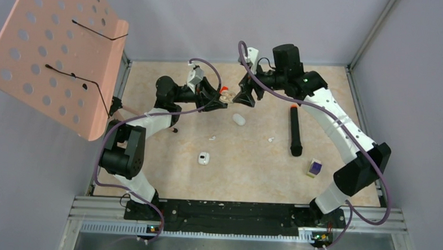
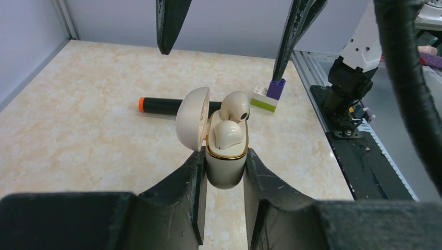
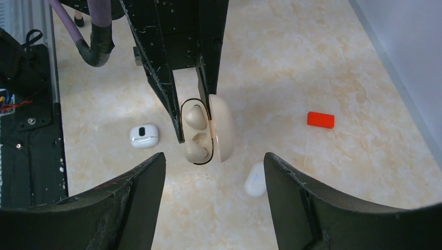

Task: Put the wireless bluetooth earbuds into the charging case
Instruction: Close the charging case, then place the charging case at the center of the board, then pick up the charging case at the center of the board.

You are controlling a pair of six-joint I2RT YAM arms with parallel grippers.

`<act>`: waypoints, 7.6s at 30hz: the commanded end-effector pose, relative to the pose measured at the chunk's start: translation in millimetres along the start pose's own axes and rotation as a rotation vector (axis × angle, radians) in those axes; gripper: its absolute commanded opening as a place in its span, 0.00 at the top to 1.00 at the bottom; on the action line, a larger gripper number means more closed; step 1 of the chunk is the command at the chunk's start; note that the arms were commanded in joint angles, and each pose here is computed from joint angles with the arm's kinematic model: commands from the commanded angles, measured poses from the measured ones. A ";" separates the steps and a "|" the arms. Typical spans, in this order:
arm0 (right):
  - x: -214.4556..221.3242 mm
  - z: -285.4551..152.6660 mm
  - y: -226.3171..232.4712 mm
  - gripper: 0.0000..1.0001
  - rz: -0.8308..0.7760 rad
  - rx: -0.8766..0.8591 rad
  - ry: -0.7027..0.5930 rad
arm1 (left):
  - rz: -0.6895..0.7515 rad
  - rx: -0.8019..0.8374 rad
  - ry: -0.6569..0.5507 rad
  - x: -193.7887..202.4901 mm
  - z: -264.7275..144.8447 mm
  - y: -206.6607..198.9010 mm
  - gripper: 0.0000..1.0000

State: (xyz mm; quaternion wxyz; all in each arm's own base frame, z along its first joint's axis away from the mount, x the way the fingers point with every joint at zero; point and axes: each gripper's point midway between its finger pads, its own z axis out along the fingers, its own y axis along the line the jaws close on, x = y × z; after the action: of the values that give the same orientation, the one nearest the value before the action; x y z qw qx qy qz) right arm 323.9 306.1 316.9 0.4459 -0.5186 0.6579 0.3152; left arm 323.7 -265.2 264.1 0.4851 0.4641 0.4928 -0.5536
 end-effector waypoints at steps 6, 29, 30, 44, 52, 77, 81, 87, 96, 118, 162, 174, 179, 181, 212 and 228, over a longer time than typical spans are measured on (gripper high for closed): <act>1.5 15.3 -0.8 0.34 0.032 -0.035 -0.018 | 0.094 0.024 -0.013 -20.2 1.1 -10.7 1.00; 14.2 35.8 -15.1 0.37 0.144 -0.006 0.007 | 0.098 0.029 -0.010 -20.2 1.2 -10.7 1.00; 14.8 36.2 -13.3 0.37 0.150 -0.017 0.007 | 0.097 0.028 -0.010 -19.9 0.9 -10.6 1.00; 3.3 23.1 10.6 0.28 0.212 -0.219 -0.076 | 0.048 0.000 -0.006 -13.1 1.2 -3.6 1.00; -8.7 14.0 16.7 0.33 0.156 -0.257 -0.105 | -0.124 -0.110 -0.038 -10.7 3.8 29.4 1.00; 125.6 -40.7 -48.0 0.29 0.293 0.305 0.198 | -0.940 -0.737 0.365 184.8 -33.6 94.7 0.95; 134.4 -35.1 -46.8 0.28 0.316 0.288 0.210 | -1.003 -0.811 0.395 206.8 -44.4 87.0 0.90; 135.2 -22.8 -47.0 0.28 0.349 0.242 0.200 | -1.037 -0.828 0.410 218.5 -45.8 82.0 0.60; 132.0 -14.1 -54.1 0.18 0.331 0.224 0.180 | -0.860 -0.990 0.508 182.9 -77.9 75.1 0.01; 151.1 128.1 34.4 0.27 0.128 -0.031 0.161 | -0.766 -1.304 0.654 144.1 -173.7 -26.3 0.01; 196.4 40.7 39.1 0.36 0.402 0.178 0.160 | -0.990 -0.684 0.695 179.1 -63.9 -105.9 0.14; 187.4 137.8 89.6 0.32 0.145 0.080 0.254 | -1.213 -1.109 0.507 178.4 -144.9 -77.3 0.01; 183.4 159.3 114.7 0.31 0.192 0.044 0.272 | -1.181 -1.125 0.482 180.4 -147.8 -80.5 0.01; 185.1 162.3 119.6 0.30 0.202 0.046 0.281 | -1.167 -1.139 0.474 180.7 -150.4 -81.5 0.02; 203.9 137.5 105.8 0.79 -0.026 0.120 0.341 | -1.232 -1.046 0.304 176.0 -140.9 -69.0 0.10; 57.6 -21.9 29.0 0.78 -0.677 0.330 0.046 | -0.348 -0.187 0.228 5.2 11.4 -23.9 0.19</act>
State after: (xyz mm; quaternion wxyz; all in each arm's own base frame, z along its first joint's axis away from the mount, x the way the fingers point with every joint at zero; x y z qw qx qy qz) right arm 286.4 278.0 252.9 0.5765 -0.5925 0.5574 0.0764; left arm 282.7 -259.7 201.4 0.2792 0.2697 0.7778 -0.4943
